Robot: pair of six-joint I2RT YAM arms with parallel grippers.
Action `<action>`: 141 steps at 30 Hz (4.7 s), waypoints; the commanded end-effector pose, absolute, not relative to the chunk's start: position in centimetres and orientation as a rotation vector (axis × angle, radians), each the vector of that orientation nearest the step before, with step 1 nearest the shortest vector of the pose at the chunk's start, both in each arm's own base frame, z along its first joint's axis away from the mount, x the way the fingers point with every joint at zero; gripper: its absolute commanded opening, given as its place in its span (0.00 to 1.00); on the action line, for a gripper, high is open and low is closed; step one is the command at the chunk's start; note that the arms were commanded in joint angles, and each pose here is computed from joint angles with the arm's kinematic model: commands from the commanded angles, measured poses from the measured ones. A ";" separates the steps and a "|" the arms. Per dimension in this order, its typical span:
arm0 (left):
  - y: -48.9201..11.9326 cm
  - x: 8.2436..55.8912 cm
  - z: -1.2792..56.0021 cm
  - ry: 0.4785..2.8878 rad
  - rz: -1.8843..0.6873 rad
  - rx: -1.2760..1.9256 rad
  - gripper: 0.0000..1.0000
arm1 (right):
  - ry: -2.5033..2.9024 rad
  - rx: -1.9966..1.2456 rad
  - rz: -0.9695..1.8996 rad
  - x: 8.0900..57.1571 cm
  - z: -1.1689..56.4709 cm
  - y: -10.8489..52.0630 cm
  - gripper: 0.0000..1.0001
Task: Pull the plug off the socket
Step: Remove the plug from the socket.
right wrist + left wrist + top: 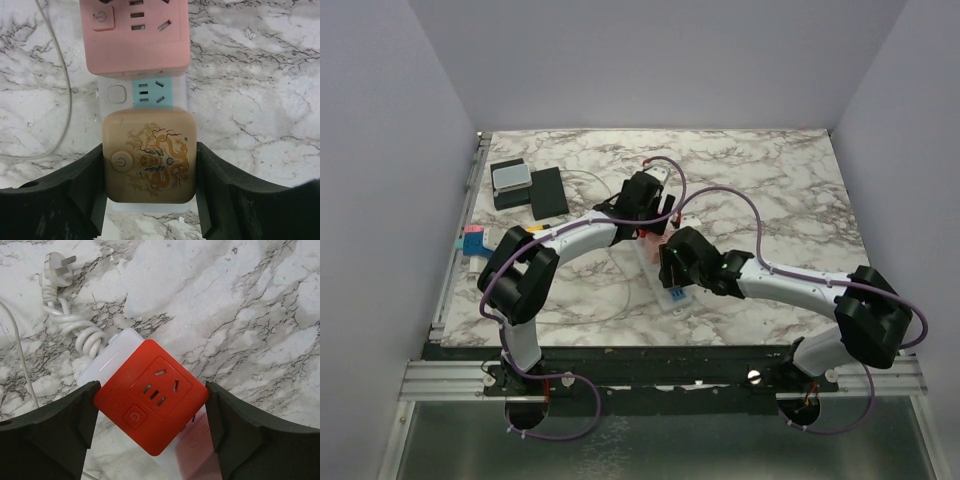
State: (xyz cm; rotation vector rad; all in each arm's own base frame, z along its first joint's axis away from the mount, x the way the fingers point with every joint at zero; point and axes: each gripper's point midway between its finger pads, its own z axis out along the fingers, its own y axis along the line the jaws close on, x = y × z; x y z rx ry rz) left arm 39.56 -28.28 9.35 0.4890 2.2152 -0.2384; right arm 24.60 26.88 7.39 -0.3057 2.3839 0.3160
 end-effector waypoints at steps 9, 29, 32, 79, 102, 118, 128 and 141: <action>-27.2 37.4 5.6 2.328 -0.137 0.582 0.01 | 2.390 -0.205 0.431 25.6 8.2 26.7 0.00; -27.3 37.2 5.3 2.352 -0.139 0.587 0.00 | 2.331 -0.270 0.063 25.0 8.7 26.2 0.00; -27.3 37.2 5.2 2.354 -0.143 0.586 0.00 | 2.326 -0.290 -0.009 24.6 8.5 26.5 0.00; -27.4 36.7 4.0 2.367 -0.067 0.648 0.00 | 2.308 -0.193 0.044 25.4 9.6 25.2 0.00; -27.2 36.7 3.7 2.376 -0.057 0.655 0.00 | 2.328 -0.194 0.230 25.1 11.8 26.9 0.00; -27.2 36.6 3.4 2.381 -0.054 0.668 0.00 | 2.396 -0.149 0.311 26.8 9.8 25.1 0.00; -27.2 36.7 3.2 2.382 -0.048 0.668 0.00 | 2.356 -0.111 0.205 27.2 10.3 24.0 0.00; -27.2 36.6 3.1 2.387 -0.052 0.671 0.00 | 2.306 -0.153 0.084 25.8 10.8 25.7 0.00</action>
